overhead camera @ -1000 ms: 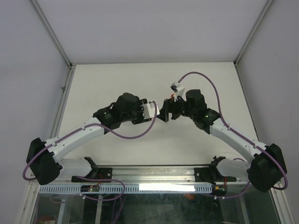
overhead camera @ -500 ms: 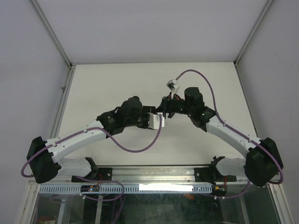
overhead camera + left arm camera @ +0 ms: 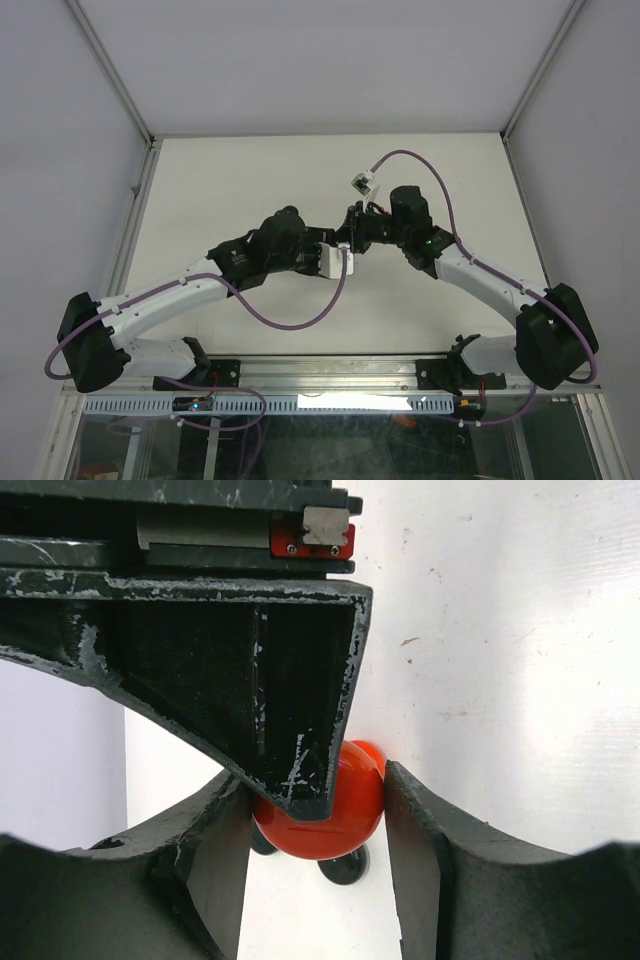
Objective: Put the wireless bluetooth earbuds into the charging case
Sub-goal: Pick up the charging case at the center of the board.
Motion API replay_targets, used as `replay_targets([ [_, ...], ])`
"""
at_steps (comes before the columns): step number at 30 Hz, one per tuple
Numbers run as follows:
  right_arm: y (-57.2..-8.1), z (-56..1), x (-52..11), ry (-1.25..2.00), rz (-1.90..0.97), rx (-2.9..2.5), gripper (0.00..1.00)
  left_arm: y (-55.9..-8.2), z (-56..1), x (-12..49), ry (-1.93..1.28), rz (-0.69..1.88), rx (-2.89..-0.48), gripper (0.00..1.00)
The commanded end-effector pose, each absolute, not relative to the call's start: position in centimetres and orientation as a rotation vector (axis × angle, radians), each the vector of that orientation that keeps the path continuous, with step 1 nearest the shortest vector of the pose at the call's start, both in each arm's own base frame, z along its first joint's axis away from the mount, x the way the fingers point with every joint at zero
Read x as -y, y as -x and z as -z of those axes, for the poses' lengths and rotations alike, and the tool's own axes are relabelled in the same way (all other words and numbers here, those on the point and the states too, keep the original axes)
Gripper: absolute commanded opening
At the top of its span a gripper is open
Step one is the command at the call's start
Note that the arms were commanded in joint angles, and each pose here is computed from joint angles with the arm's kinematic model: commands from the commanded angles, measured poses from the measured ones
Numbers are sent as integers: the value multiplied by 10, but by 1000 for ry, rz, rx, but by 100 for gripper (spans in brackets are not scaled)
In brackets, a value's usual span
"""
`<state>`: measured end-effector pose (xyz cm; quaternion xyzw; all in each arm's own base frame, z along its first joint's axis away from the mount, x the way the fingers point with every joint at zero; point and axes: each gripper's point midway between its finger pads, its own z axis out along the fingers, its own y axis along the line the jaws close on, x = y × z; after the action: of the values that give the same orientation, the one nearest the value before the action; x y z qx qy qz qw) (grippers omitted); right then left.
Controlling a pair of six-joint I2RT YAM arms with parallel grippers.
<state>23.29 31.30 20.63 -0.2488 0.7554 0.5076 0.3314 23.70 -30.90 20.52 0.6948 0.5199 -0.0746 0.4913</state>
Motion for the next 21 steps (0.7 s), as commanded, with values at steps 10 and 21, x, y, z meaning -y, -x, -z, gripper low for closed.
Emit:
replay_targets([
  [10, -239, -245, -304, 585, -1335, -1784, 2, -230, -237, 311, -1468, 265, -1284, 60],
  [21, -242, -278, -281, 404, -1326, -1557, 1, -224, -262, 305, -904, 581, -1310, 67],
])
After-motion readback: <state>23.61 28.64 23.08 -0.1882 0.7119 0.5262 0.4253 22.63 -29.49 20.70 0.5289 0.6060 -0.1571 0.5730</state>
